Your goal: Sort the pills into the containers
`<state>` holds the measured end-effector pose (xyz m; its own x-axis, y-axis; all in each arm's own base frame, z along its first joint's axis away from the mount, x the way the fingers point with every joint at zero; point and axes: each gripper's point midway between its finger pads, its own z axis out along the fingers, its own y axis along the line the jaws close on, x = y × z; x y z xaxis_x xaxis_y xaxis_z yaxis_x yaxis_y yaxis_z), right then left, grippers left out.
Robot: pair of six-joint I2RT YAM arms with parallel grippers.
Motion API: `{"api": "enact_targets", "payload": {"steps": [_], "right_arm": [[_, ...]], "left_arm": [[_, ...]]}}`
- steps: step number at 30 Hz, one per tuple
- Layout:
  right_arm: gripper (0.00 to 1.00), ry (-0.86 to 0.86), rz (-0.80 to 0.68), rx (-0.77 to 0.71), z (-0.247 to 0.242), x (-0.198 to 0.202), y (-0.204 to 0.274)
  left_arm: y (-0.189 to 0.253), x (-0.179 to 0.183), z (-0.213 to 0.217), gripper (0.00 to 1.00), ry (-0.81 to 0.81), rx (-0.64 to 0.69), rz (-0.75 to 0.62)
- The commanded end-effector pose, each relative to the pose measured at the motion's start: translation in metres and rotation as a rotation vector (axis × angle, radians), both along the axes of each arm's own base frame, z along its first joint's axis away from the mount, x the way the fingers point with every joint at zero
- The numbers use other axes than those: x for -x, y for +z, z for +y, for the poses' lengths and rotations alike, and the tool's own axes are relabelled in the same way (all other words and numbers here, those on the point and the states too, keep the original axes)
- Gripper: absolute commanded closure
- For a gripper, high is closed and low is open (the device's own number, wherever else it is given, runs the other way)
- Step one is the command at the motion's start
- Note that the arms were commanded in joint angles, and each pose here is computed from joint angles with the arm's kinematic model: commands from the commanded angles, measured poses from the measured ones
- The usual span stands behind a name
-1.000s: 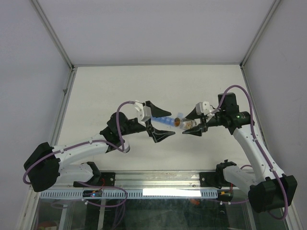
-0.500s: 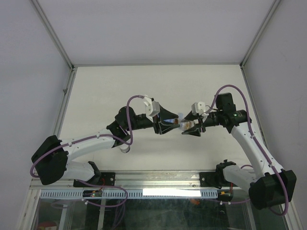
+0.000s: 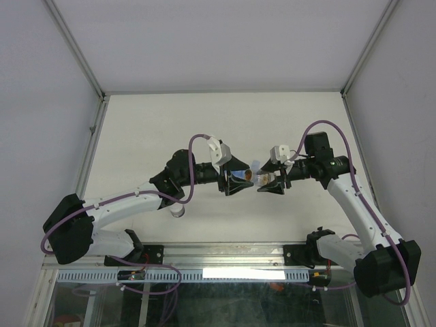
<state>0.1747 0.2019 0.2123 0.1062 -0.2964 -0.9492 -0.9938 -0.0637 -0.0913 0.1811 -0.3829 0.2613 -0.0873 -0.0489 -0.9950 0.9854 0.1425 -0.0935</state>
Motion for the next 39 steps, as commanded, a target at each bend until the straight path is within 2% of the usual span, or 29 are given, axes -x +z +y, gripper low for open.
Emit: {"api": "enact_targets", "payload": {"steps": [1, 4, 11, 13, 15, 17, 19, 26, 29, 33, 35, 37, 39], "right_arm": [[1.0, 0.013, -0.035, -0.029, 0.004, -0.004, 0.01], [1.0, 0.011, -0.033, -0.027, 0.004, -0.004, 0.009], [1.0, 0.004, -0.024, -0.017, 0.004, -0.006, 0.005], [1.0, 0.002, -0.022, -0.015, 0.005, -0.007, 0.004], [1.0, -0.004, -0.019, -0.007, 0.004, -0.009, 0.002], [1.0, -0.016, -0.015, 0.004, 0.004, -0.012, -0.001], [1.0, -0.04, -0.008, 0.018, 0.003, -0.016, -0.004], [1.0, -0.175, 0.012, 0.052, 0.001, -0.042, -0.009], [1.0, -0.191, 0.032, 0.054, 0.003, -0.045, -0.011], [1.0, -0.183, 0.068, 0.036, 0.006, -0.043, -0.007], [1.0, -0.165, 0.08, 0.018, 0.008, -0.039, -0.003], [1.0, -0.157, 0.088, 0.008, 0.009, -0.038, 0.0], [1.0, -0.148, 0.096, 0.0, 0.01, -0.036, 0.001]], "left_arm": [[0.032, 0.001, 0.003, 0.52, 0.009, 0.055, -0.068], [0.034, 0.0, 0.001, 0.56, 0.007, 0.057, -0.06], [0.034, -0.001, -0.002, 0.57, 0.007, 0.064, -0.021], [0.035, -0.001, -0.002, 0.63, 0.011, 0.072, 0.004], [0.037, -0.003, -0.003, 0.78, 0.025, 0.086, 0.043], [0.038, -0.008, -0.003, 0.91, 0.058, 0.11, 0.109], [0.037, -0.013, 0.0, 1.0, 0.116, 0.157, 0.22], [0.017, -0.044, 0.019, 1.0, 0.439, 0.283, 0.573], [0.016, -0.048, 0.02, 1.0, 0.473, 0.289, 0.631], [0.022, -0.044, 0.019, 0.4, 0.449, 0.282, 0.628], [0.026, -0.042, 0.023, 0.18, 0.446, 0.287, 0.599], [0.033, -0.039, 0.032, 0.05, 0.449, 0.304, 0.558], [0.035, -0.036, 0.044, 0.01, 0.46, 0.326, 0.518]]}}
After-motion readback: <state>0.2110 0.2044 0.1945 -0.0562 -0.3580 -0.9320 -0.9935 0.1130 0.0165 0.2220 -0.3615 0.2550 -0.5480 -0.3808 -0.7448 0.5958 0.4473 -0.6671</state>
